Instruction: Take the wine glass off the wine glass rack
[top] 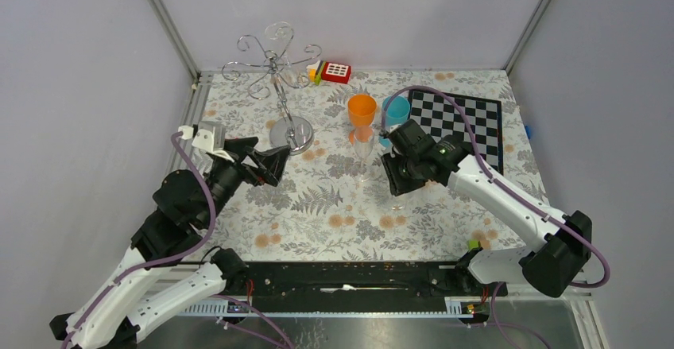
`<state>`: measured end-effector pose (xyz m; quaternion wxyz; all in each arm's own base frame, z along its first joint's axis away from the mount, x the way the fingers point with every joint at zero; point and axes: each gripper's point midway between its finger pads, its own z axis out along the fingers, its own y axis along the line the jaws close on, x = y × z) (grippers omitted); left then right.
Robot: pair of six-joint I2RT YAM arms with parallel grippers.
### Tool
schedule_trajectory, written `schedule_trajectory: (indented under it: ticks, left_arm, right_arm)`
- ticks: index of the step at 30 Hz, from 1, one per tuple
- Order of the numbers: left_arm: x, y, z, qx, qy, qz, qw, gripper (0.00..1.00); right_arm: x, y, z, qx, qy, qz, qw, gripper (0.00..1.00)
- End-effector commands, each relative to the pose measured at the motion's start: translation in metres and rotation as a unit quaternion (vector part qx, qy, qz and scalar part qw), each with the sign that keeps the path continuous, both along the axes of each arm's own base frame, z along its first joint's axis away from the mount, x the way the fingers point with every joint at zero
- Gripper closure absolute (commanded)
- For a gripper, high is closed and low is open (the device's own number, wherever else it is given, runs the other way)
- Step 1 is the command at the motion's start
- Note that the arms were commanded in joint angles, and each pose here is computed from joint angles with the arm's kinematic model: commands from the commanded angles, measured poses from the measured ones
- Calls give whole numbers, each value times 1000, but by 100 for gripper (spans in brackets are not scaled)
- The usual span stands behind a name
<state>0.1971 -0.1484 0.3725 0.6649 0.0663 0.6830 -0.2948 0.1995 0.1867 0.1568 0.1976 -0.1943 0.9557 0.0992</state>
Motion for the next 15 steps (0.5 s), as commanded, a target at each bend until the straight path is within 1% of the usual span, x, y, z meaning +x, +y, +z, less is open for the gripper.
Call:
schedule_trajectory:
  ticks: [1, 2, 4, 7, 11, 13, 15]
  left_arm:
    - [6, 16, 32, -30, -13, 46, 998, 1]
    - [9, 23, 37, -42, -9, 70, 997, 1]
    - [16, 34, 50, -69, -21, 107, 992, 1]
    - [20, 41, 74, -107, -56, 127, 985, 1]
    - [27, 35, 104, -100, -77, 127, 984, 1]
    - [35, 33, 116, -91, -81, 137, 983, 1]
    - [43, 35, 133, -97, -86, 147, 980, 1]
  right_arm:
    - [10, 1, 20, 4, -35, -4, 999, 58]
    - [12, 2, 24, 9, -41, -4, 999, 56]
    - [15, 6, 34, 22, -55, -2, 998, 54]
    - [21, 10, 50, 44, -83, -6, 996, 48]
    - [25, 8, 74, 81, -131, -21, 988, 41]
    - [27, 6, 90, 108, -167, -33, 980, 36]
    - [27, 2, 103, 131, -196, -48, 971, 32]
